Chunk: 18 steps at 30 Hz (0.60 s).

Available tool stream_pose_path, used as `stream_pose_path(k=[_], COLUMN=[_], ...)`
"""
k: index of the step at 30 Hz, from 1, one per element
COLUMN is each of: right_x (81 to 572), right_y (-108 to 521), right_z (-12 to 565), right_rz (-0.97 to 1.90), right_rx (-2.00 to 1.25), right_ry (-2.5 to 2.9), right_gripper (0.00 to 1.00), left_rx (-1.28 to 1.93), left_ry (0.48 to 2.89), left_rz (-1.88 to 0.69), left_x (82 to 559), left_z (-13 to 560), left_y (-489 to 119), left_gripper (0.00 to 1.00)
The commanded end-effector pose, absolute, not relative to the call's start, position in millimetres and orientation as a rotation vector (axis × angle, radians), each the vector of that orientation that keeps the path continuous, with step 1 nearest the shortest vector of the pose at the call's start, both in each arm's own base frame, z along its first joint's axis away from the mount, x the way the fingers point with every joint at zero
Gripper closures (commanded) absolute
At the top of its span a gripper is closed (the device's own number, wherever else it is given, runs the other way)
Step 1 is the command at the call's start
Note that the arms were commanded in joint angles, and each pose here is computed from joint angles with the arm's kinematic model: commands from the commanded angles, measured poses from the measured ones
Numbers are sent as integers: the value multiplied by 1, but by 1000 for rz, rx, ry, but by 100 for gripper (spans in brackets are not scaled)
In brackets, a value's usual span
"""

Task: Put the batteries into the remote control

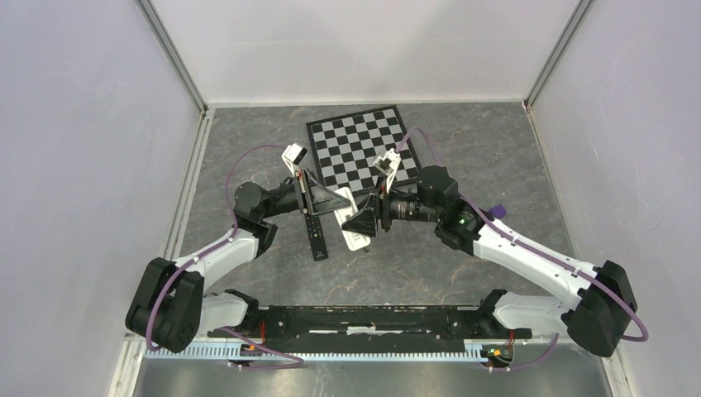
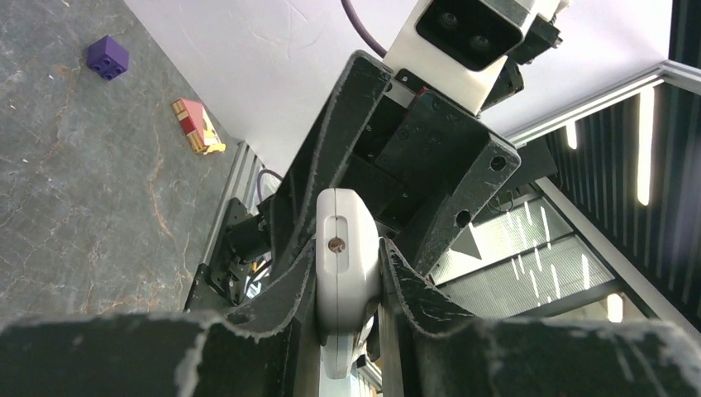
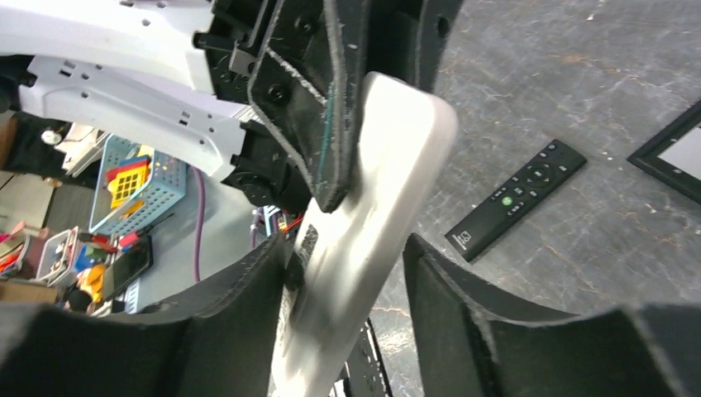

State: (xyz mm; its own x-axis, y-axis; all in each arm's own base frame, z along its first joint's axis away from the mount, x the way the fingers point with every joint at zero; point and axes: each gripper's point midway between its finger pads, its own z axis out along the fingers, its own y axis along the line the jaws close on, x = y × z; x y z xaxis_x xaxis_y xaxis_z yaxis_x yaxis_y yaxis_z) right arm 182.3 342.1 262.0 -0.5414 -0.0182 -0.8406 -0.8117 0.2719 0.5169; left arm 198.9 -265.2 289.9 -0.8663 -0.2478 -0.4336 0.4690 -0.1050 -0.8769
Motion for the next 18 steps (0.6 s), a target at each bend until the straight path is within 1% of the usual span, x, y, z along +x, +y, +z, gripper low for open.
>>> stream_pose_path(k=[1, 3, 6, 9, 10, 12, 13, 15, 16, 17, 18], right_x=[175, 175, 179, 186, 188, 193, 196, 204, 208, 213, 218], right_y=[347, 349, 350, 349, 348, 347, 345, 340, 337, 332, 326], right_z=[259, 262, 267, 269, 270, 269, 268, 264, 260, 254, 248], right_rz=[1378, 1391, 1388, 1359, 1348, 1326, 1312, 1273, 1254, 1237, 1217], right_rx=[-841, -841, -821, -786, -775, -752, -740, -709, -692, -670, -651], right_ry=[1796, 1786, 1772, 1771, 1771, 1775, 1778, 1789, 1801, 1816, 1831], right_gripper=[51, 63, 80, 93, 96, 100, 100, 100, 100, 100, 100], left_rx=[366, 356, 333, 302, 284, 250, 237, 174, 150, 104, 60], left_ry=[1534, 1532, 1535, 1556, 1583, 1641, 1668, 1762, 1782, 1829, 1848], left_rz=[-1996, -1994, -1979, -1929, -1899, -1817, -1772, -1636, -1549, -1463, -1358], left_x=[193, 194, 199, 207, 210, 219, 224, 235, 243, 249, 258], left_z=[329, 330, 328, 323, 318, 307, 302, 284, 279, 269, 263], left_y=[-264, -264, -264, -264, -265, -264, -263, -258, -253, -246, -237], left_gripper=[98, 97, 88, 67, 55, 40, 33, 13, 4, 1, 0])
